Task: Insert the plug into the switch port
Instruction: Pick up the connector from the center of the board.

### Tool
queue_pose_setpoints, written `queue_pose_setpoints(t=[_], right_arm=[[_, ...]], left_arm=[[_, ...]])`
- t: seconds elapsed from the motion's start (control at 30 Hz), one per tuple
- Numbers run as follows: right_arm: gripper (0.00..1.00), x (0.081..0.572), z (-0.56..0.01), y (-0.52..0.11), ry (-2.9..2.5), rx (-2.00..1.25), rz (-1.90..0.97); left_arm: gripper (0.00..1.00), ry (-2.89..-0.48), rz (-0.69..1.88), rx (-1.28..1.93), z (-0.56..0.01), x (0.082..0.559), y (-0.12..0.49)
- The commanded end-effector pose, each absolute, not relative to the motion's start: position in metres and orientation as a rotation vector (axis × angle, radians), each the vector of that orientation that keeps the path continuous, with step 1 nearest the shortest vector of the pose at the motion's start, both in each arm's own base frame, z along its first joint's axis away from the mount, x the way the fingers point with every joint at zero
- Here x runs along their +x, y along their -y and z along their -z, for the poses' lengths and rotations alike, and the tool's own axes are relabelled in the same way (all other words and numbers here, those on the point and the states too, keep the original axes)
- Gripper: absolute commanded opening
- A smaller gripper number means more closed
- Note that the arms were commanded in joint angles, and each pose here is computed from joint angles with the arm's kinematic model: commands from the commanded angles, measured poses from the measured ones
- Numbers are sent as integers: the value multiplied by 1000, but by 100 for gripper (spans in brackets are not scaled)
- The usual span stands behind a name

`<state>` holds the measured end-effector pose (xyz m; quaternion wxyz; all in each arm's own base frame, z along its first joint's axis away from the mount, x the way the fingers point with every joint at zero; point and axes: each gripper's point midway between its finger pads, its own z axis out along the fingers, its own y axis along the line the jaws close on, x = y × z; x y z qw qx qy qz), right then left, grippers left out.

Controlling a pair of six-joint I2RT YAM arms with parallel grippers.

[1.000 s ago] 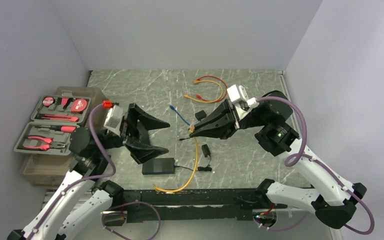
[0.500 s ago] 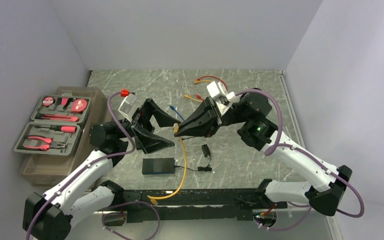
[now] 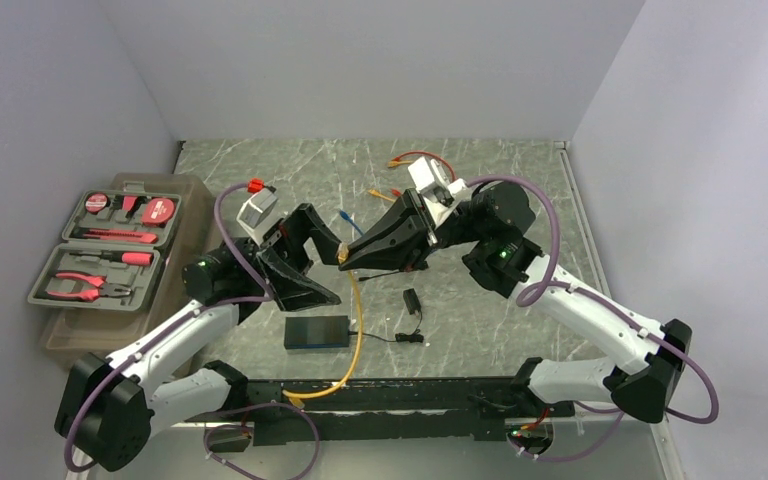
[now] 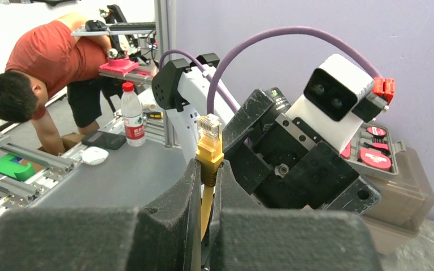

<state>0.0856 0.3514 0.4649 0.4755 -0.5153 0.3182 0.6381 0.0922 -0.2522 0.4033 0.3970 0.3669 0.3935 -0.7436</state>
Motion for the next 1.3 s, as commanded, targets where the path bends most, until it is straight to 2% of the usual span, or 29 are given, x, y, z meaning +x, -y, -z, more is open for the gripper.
queue_pose_setpoints(t=[0.0,0.13,0.3,0.57,0.6,0.63,0.67,0.83,0.9,0.97,1.07,1.17,1.27], right_arm=[[0,79,-500,-346,-639,-1222,-1541],[0,80,-500,-349,-638,-1225,-1557],[0,81,-500,-351,-641,-1215,-1557],[0,81,-498,-354,-641,-1219,-1563],[0,81,-498,-354,-643,-1221,-1564],[0,80,-497,-354,-644,-1223,-1565],[0,79,-497,-354,-643,-1225,-1567],[0,79,-494,-350,-672,-1214,-1541],[11,81,-492,-347,-701,-1197,-1519],[29,85,-488,-343,-755,-1170,-1489],[49,92,-484,-336,-818,-1122,-1419],[58,102,-479,-330,-892,-1072,-1356],[60,108,-473,-325,-947,-1034,-1324]], left_arm=[[85,-819,1847,1064,-415,63,243],[75,-801,1849,1090,-416,58,244],[54,-784,1852,1115,-417,51,244],[28,-758,1846,1145,-420,43,243],[19,-759,1844,1145,-419,43,243],[3,-760,1840,1142,-420,43,243],[0,-773,1840,1131,-420,45,244],[0,-836,1801,1096,-417,52,248],[0,-902,1770,1065,-415,60,252],[0,-1014,1726,1016,-408,73,257],[0,-1118,1618,946,-402,88,258],[0,-1190,1473,865,-400,103,254],[0,-1281,1353,766,-396,121,247]])
